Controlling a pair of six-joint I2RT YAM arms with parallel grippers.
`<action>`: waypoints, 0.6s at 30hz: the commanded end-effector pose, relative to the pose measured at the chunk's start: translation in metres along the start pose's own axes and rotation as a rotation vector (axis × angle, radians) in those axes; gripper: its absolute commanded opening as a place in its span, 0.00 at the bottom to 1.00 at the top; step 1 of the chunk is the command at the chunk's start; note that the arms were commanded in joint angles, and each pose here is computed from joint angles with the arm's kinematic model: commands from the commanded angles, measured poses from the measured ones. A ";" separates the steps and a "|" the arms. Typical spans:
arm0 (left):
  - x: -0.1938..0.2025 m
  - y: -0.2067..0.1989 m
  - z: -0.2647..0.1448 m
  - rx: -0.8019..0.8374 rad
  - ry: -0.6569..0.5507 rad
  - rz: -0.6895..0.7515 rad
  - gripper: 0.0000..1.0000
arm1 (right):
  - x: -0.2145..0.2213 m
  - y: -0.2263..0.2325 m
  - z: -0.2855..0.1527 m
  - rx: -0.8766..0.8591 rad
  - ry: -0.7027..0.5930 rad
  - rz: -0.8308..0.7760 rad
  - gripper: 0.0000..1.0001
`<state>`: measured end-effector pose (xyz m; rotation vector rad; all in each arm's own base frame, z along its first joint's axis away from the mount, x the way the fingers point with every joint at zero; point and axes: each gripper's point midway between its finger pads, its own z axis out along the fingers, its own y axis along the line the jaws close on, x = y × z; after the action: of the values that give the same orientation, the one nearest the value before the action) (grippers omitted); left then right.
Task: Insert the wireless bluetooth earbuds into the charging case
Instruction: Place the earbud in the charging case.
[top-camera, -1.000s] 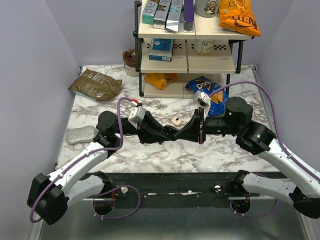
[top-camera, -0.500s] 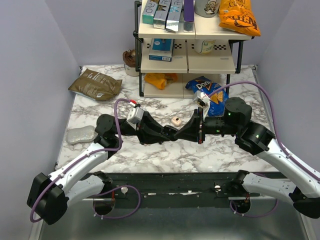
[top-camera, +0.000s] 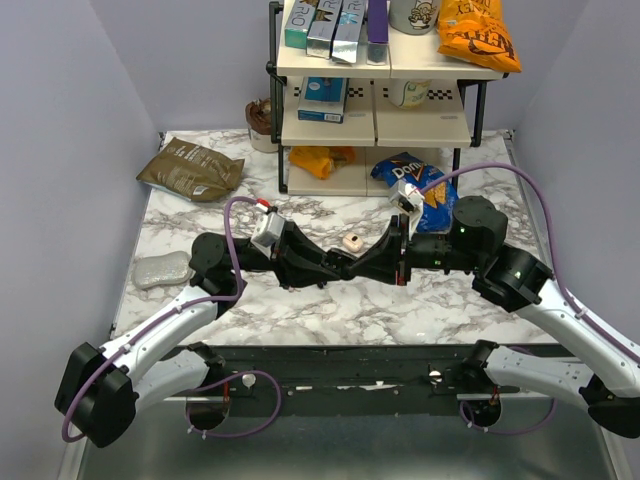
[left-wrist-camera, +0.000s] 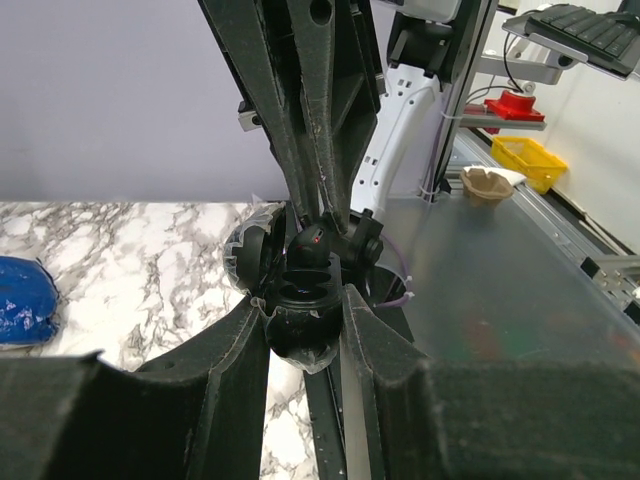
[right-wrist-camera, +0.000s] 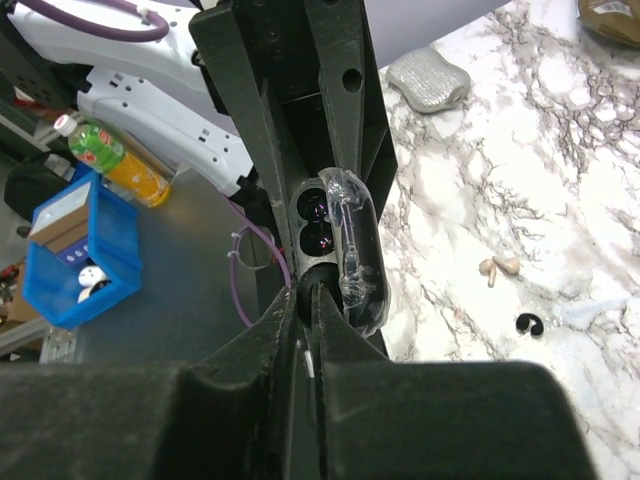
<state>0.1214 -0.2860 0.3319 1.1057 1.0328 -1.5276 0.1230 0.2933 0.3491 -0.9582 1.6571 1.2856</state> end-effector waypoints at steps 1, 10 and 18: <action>-0.012 -0.004 0.001 0.008 -0.046 0.074 0.00 | 0.003 -0.010 -0.003 0.061 0.005 0.011 0.26; -0.011 -0.001 0.001 -0.003 -0.047 0.072 0.00 | 0.003 -0.013 -0.005 0.083 0.006 0.012 0.52; -0.006 0.011 -0.001 -0.072 -0.031 0.087 0.00 | -0.015 -0.003 -0.028 0.123 -0.039 -0.041 0.59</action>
<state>0.1306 -0.2875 0.3341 1.0532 1.0413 -1.5020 0.1245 0.2854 0.3483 -0.9304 1.6788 1.2438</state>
